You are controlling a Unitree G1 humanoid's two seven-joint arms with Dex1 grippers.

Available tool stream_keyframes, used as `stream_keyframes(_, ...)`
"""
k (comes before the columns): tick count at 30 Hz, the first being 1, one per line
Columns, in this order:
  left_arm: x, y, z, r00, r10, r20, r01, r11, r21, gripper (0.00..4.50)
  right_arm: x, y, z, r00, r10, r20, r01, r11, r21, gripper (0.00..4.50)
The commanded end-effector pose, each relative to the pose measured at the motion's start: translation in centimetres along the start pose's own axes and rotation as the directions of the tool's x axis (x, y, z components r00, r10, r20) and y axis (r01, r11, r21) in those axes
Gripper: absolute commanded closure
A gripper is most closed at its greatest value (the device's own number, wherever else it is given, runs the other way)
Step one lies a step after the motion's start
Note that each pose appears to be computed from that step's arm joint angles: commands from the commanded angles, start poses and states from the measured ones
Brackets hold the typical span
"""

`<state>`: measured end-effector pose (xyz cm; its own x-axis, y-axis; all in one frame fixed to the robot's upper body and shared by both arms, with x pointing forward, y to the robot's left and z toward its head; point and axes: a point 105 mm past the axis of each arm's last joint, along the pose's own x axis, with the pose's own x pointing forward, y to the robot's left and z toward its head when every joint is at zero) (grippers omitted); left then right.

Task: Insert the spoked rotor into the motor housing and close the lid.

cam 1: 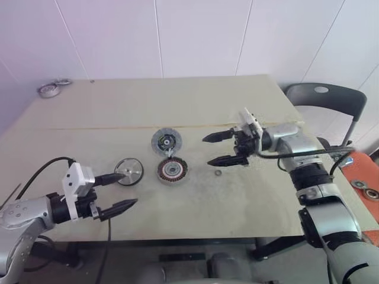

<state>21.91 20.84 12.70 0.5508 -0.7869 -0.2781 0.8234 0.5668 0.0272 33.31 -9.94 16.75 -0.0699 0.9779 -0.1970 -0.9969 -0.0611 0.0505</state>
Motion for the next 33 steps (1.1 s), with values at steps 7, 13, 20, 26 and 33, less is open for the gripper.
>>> stream_keyframes(7,0.6,-0.2,0.9,0.999,-0.004,0.034,0.003,0.999,0.038,0.02,0.6,1.1,0.1,1.000,0.002,-0.004,-0.003,0.998,-0.069,0.00)
stream_keyframes(13,0.5,-0.2,1.0,0.999,-0.009,0.035,0.007,0.999,0.039,0.02,0.8,0.4,-2.5,0.994,-0.063,-0.086,0.050,0.988,-0.143,0.00)
stream_keyframes(20,0.5,-0.2,1.2,0.999,-0.010,0.037,0.009,0.999,0.043,0.02,1.1,-0.4,-5.2,0.981,-0.105,-0.164,0.077,0.983,-0.168,0.00)
stream_keyframes(26,0.4,-0.3,1.2,0.999,0.000,0.043,-0.002,0.999,0.041,0.02,0.6,-1.3,-7.1,0.967,-0.141,-0.212,0.110,0.982,-0.154,0.00)
stream_keyframes(33,0.4,-0.5,1.2,0.999,0.006,0.046,-0.007,0.999,0.037,0.02,0.0,-2.3,-8.5,0.952,-0.184,-0.244,0.154,0.979,-0.136,0.00)
